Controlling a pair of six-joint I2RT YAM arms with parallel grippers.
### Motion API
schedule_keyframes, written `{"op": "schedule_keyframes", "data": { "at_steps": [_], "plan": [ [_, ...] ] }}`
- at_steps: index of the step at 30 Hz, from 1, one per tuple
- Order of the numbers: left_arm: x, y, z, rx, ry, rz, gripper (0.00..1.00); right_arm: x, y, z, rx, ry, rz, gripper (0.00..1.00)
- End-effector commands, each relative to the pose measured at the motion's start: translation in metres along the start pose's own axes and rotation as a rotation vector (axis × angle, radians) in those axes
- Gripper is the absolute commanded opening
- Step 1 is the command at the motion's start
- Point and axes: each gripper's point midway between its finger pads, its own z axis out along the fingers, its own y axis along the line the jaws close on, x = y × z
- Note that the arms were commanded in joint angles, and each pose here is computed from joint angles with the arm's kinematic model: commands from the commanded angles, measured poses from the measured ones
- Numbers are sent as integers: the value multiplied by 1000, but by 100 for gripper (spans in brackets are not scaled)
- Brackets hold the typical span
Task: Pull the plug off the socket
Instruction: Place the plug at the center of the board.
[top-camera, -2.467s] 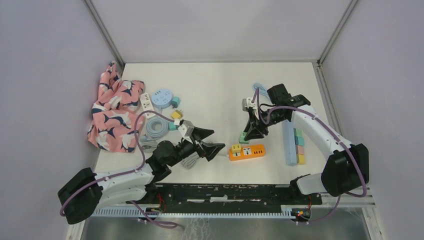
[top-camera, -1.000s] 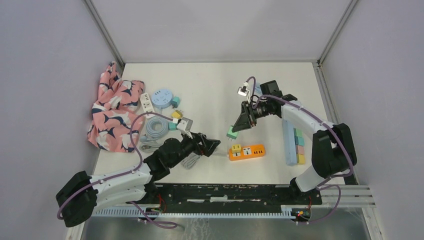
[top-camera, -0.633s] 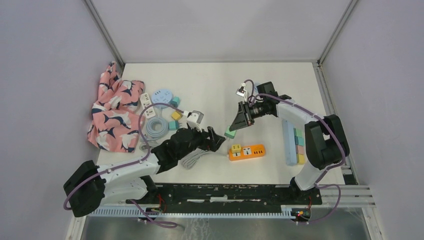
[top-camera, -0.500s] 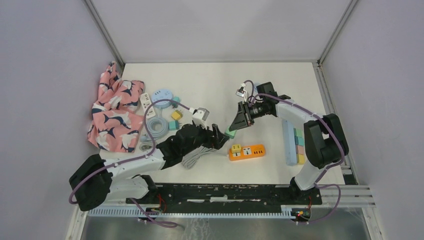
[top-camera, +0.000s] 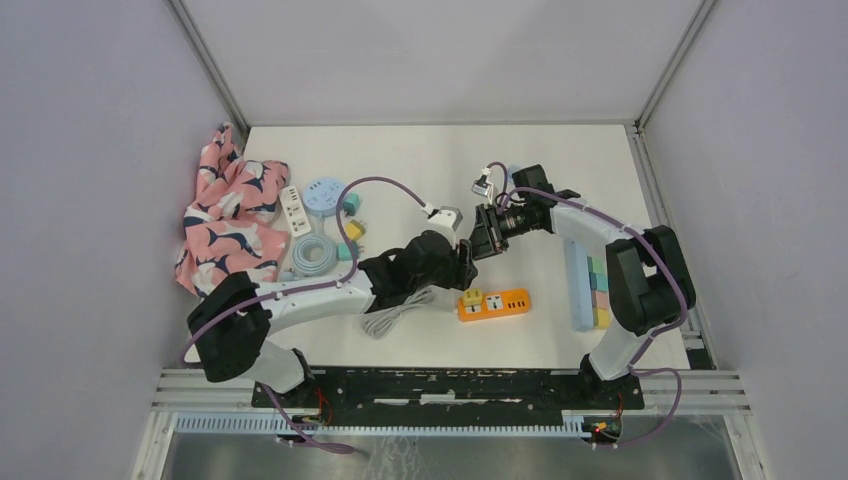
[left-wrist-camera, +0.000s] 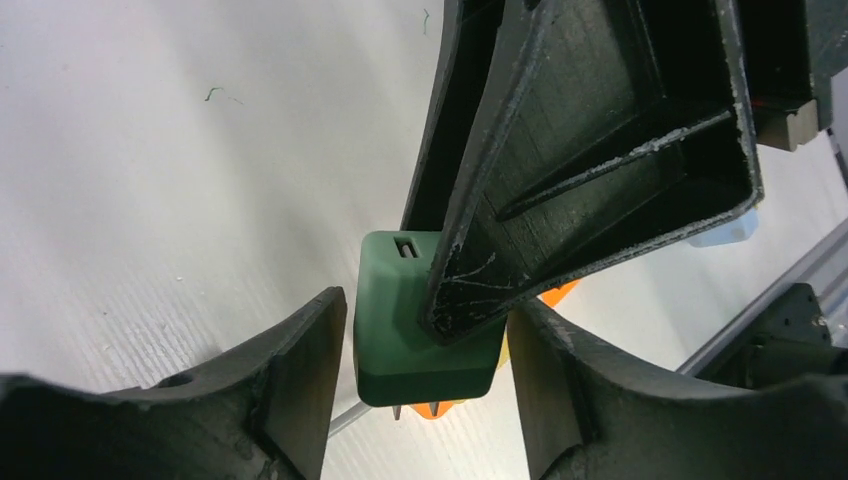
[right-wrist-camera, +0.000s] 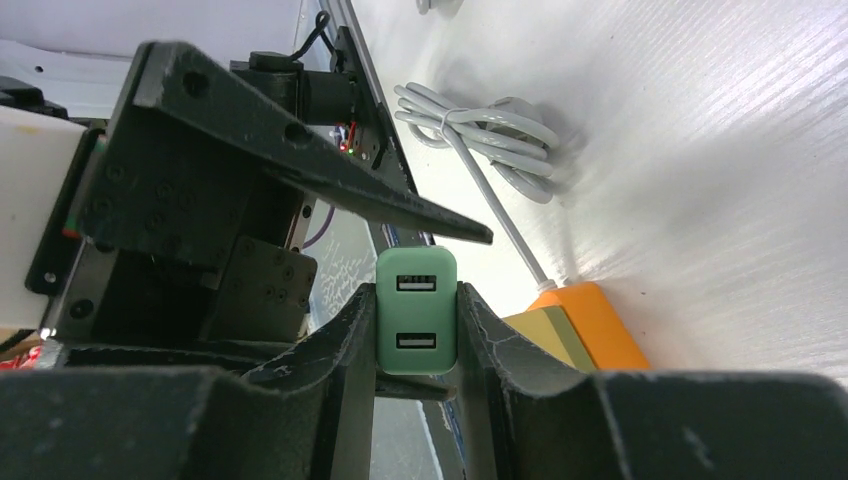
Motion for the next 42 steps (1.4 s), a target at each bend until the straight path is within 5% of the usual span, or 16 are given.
{"op": "schedule_keyframes", "data": {
  "at_steps": [1,7,13,15,28,42],
  "plan": [
    [-10,2,2,-80,-8,31,62,-14,6,-3,-1,-21,-39,19],
    [-12,7,1,-105,-17,60,29,-13,8,-4,-7,-17,-48,30],
    [-13,17,-11,-107,-68,73,6,-13,20,-11,-18,-2,-144,70],
    [-13,23,-17,-113,-96,73,3,-13,23,-14,-7,-2,-181,98],
    [-26,130,-76,-504,-371,164,3,-22,25,-36,76,-50,-258,100],
    [-56,249,-80,-727,-490,-49,3,-22,16,-34,99,-47,-237,100]
  ]
}}
